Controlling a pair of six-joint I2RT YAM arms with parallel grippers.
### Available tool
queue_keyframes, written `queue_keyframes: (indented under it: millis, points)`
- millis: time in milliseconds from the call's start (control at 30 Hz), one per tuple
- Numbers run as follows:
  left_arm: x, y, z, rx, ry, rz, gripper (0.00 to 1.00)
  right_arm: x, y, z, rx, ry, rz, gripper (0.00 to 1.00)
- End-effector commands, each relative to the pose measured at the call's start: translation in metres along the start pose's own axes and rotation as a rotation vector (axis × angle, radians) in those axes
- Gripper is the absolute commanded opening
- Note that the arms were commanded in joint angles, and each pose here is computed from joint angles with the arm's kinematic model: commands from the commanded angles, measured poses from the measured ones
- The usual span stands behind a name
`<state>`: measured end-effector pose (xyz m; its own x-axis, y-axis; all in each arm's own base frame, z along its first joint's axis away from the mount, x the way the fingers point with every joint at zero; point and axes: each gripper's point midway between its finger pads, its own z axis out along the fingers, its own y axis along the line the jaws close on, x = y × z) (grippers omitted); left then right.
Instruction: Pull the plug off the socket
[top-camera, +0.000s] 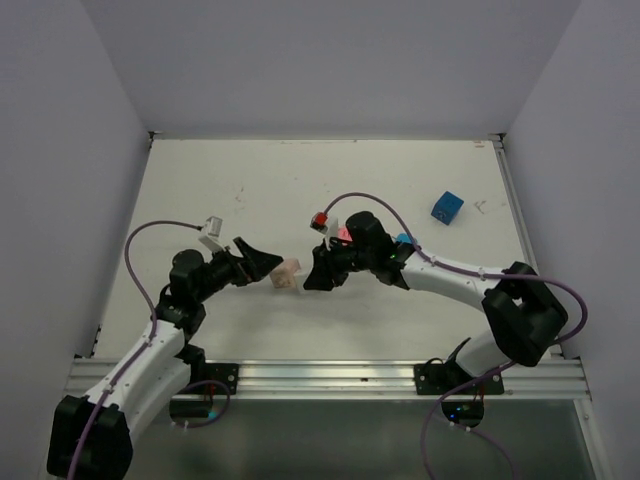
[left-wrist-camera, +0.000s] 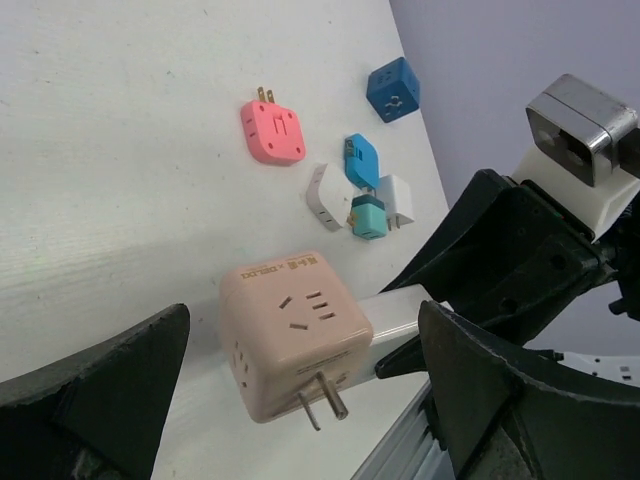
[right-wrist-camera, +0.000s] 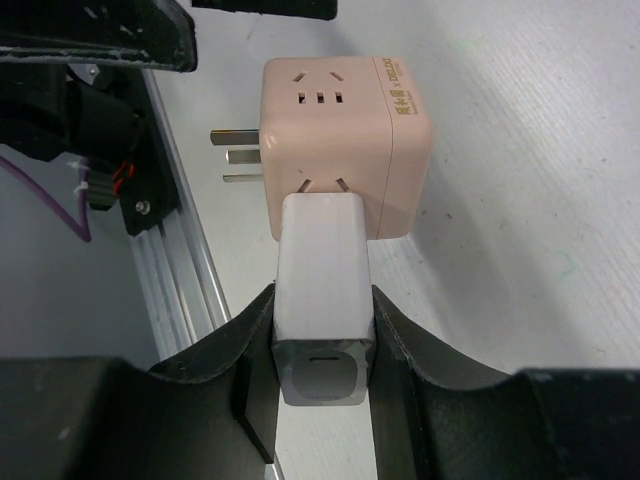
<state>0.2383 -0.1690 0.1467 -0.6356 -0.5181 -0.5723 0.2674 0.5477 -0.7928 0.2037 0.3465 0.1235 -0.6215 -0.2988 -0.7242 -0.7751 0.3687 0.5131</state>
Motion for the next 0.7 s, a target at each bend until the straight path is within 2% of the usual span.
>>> queue_keyframes:
  millis: [0,233,533,667]
  points:
    - [-0.016,-0.003,0.006,-0.079,-0.037,0.113,1.00,-0.032,0.006,0.003,0.041,-0.053,-0.101,0.00]
    - [0.002,-0.005,0.020,-0.107,0.049,0.142,1.00,-0.026,0.004,0.008,0.102,-0.006,-0.124,0.00]
    - [0.016,0.009,0.028,-0.195,0.091,0.133,1.00,-0.026,0.004,0.014,0.159,0.020,-0.161,0.00]
    - [0.020,0.007,0.032,-0.205,0.096,0.140,0.96,-0.026,0.001,0.016,0.189,0.028,-0.164,0.00]
